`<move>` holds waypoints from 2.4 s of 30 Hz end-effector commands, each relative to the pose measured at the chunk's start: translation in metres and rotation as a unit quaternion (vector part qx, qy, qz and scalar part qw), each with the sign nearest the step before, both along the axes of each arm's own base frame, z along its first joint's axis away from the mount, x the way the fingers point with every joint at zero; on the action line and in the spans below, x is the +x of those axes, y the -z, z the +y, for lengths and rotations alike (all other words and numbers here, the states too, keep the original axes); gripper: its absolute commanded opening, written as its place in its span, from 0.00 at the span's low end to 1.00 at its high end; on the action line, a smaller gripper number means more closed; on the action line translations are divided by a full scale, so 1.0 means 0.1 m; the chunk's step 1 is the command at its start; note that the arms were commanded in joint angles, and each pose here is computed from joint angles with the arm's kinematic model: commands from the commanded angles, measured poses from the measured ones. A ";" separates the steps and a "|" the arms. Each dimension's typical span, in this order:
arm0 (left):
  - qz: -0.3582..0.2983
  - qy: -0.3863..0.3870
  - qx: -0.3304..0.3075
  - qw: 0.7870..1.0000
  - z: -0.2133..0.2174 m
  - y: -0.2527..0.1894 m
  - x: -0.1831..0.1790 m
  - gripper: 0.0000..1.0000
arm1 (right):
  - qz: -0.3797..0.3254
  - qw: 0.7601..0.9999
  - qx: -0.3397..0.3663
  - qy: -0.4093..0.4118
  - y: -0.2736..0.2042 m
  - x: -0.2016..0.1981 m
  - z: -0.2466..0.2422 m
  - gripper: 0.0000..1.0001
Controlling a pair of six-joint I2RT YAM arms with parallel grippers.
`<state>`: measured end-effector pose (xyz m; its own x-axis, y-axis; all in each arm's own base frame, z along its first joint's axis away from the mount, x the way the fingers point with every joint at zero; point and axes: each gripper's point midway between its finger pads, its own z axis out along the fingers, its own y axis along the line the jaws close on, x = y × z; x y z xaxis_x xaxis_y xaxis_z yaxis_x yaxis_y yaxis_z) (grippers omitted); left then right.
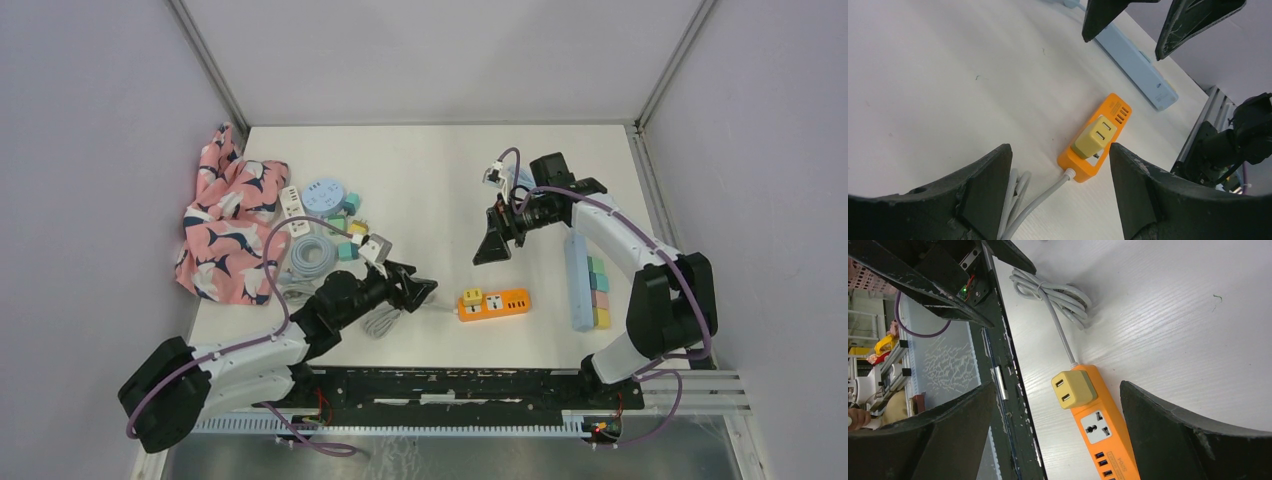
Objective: Pull the plug off the socket
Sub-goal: Remove the plug from the socket.
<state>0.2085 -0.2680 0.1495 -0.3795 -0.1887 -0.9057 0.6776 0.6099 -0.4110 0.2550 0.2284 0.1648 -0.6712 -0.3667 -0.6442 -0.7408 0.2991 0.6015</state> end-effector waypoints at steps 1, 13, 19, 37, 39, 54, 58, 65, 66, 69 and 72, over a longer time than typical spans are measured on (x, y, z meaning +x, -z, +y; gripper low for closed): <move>-0.050 -0.030 0.002 0.998 0.12 -0.11 0.07 0.78 | -0.042 0.999 0.025 -0.021 -0.14 -0.04 0.02 1.00; -0.059 -0.088 0.024 0.994 0.43 0.13 0.10 0.78 | -0.099 0.993 0.016 -0.068 0.00 -0.16 -0.01 1.00; -0.052 -0.100 0.025 0.993 0.45 0.19 0.13 0.79 | -0.177 0.976 0.014 -0.125 0.09 -0.31 -0.03 1.00; -0.046 -0.100 0.027 0.994 0.44 0.24 0.13 0.81 | -0.384 0.880 -0.078 -0.269 0.70 -0.48 -0.01 1.00; -0.046 -0.099 0.027 0.994 0.44 0.24 0.12 0.81 | -0.387 0.877 -0.084 -0.270 0.72 -0.47 0.04 0.98; -0.042 -0.099 0.030 0.994 0.43 0.26 0.14 0.81 | -0.377 0.866 -0.123 -0.305 0.99 -0.54 0.20 0.59; -0.043 -0.099 0.031 0.994 0.43 0.26 0.14 0.81 | -0.377 0.863 -0.127 -0.311 1.01 -0.55 0.22 0.45; -0.045 -0.094 0.029 0.994 0.42 0.24 0.13 0.80 | -0.371 0.868 -0.127 -0.305 0.95 -0.54 0.26 0.04; -0.047 -0.089 0.028 0.995 0.41 0.24 0.12 0.80 | -0.369 0.870 -0.126 -0.302 0.93 -0.53 0.27 0.01; -0.059 -0.054 0.022 0.997 0.31 0.18 0.05 0.81 | -0.361 0.880 -0.111 -0.289 0.82 -0.54 0.29 0.00; -0.079 -0.009 0.005 0.997 0.19 0.10 -0.06 0.82 | -0.349 0.890 -0.084 -0.281 0.70 -0.56 0.29 0.00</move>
